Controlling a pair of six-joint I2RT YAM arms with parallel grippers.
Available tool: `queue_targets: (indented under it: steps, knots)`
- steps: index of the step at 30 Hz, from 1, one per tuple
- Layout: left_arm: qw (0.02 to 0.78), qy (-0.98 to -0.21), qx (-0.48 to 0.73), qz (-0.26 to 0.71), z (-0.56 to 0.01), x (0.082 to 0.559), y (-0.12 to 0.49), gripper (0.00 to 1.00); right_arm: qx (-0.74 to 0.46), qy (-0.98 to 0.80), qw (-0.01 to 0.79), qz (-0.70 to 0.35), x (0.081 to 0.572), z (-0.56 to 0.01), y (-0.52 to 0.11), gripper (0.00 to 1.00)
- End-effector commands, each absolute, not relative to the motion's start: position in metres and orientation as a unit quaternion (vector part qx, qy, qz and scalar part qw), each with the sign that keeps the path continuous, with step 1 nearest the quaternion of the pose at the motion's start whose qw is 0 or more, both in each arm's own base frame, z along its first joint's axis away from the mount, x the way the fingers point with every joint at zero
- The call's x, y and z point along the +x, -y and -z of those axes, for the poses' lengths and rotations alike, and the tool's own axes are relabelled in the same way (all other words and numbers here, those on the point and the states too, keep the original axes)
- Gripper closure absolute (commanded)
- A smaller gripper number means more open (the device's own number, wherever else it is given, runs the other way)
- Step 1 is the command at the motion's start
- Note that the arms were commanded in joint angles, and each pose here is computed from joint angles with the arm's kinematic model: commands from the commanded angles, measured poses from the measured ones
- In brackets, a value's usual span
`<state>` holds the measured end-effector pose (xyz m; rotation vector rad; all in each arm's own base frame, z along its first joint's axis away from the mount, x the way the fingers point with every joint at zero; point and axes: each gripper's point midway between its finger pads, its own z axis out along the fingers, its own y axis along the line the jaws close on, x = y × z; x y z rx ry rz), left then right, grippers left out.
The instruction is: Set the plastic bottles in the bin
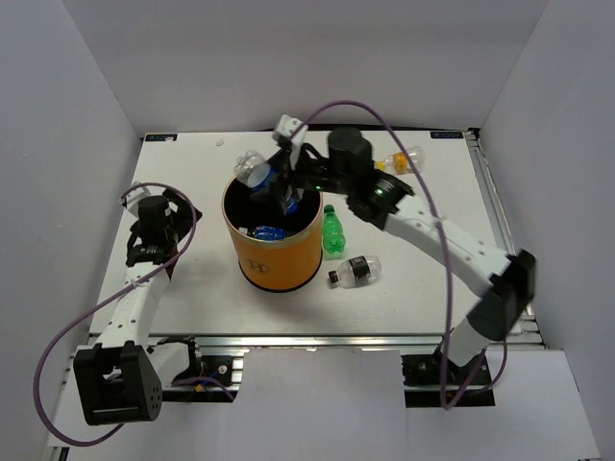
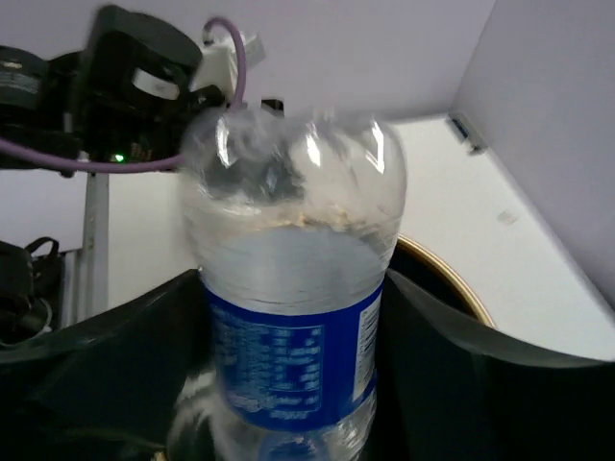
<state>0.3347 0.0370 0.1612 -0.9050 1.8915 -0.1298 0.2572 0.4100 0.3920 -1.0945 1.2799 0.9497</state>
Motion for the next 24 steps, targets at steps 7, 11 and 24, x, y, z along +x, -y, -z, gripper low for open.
queue_targets:
  steps: [7, 11, 24]
  knots:
    - [0.605, -0.769, -0.123, 0.165, -0.259, 0.391, 0.015, 0.02, -0.465, -0.591, 0.563, -0.342, 0.289, -0.408, -0.419, 0.11]
    - [0.564, -0.796, 0.016, 0.218, -0.241, 0.431, 0.040, 0.02, -0.440, -0.584, 0.605, -0.315, 0.277, -0.440, -0.377, 0.11]
    - [0.406, -0.754, 0.317, 0.407, -0.193, 0.499, 0.111, 0.02, -0.365, -0.619, 0.652, -0.240, 0.247, -0.432, -0.269, 0.11]
